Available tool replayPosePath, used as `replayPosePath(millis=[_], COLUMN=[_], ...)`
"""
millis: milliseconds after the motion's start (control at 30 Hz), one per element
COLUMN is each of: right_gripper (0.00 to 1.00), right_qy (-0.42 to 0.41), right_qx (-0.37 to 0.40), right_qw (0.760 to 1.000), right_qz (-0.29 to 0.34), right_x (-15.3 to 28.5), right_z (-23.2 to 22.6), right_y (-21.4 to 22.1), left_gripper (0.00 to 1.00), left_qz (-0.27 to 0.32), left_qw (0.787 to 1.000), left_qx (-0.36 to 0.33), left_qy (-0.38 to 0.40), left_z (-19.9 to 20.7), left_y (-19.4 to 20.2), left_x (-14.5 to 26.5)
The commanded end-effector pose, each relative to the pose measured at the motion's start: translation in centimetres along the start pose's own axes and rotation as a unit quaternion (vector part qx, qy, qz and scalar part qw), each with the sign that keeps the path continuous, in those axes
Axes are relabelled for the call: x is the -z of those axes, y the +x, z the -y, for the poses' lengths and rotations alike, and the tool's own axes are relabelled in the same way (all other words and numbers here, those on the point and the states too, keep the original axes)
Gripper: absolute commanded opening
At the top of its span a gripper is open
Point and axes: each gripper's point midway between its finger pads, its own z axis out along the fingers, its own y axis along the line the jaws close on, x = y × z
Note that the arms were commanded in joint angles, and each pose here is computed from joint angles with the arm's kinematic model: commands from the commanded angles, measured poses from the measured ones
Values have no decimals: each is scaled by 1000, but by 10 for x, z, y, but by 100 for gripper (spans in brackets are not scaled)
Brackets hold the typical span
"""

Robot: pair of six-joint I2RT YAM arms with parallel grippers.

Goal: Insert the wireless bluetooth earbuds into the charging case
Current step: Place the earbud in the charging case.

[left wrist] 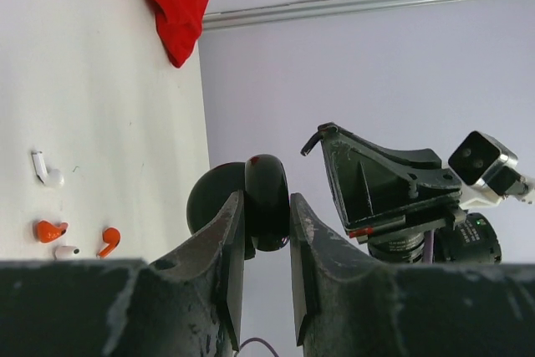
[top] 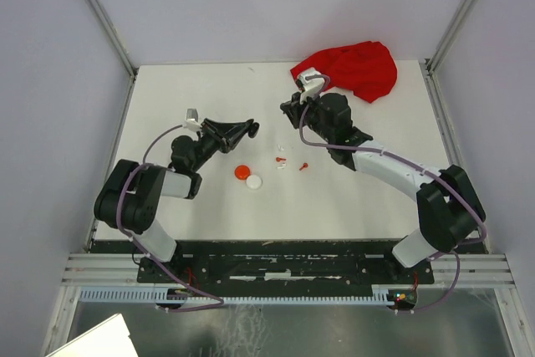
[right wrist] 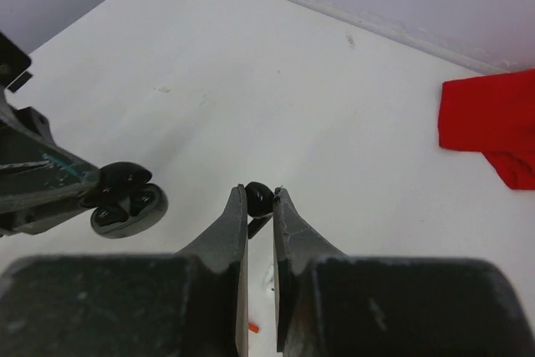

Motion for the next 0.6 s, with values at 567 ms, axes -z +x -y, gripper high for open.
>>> replayPosePath(millis=[567], right_gripper=[2], right_qy=[-187], right_qx=[152], right_qw=[940], right_qz=[240], right_x=[16], right_z=[-76], right_y=[-23], left_gripper=[3], left_qz=[-73], left_qw=[996], left_qx=[43], left_qy=[39], left_z=[23], left_y=[24], left_x=[-20])
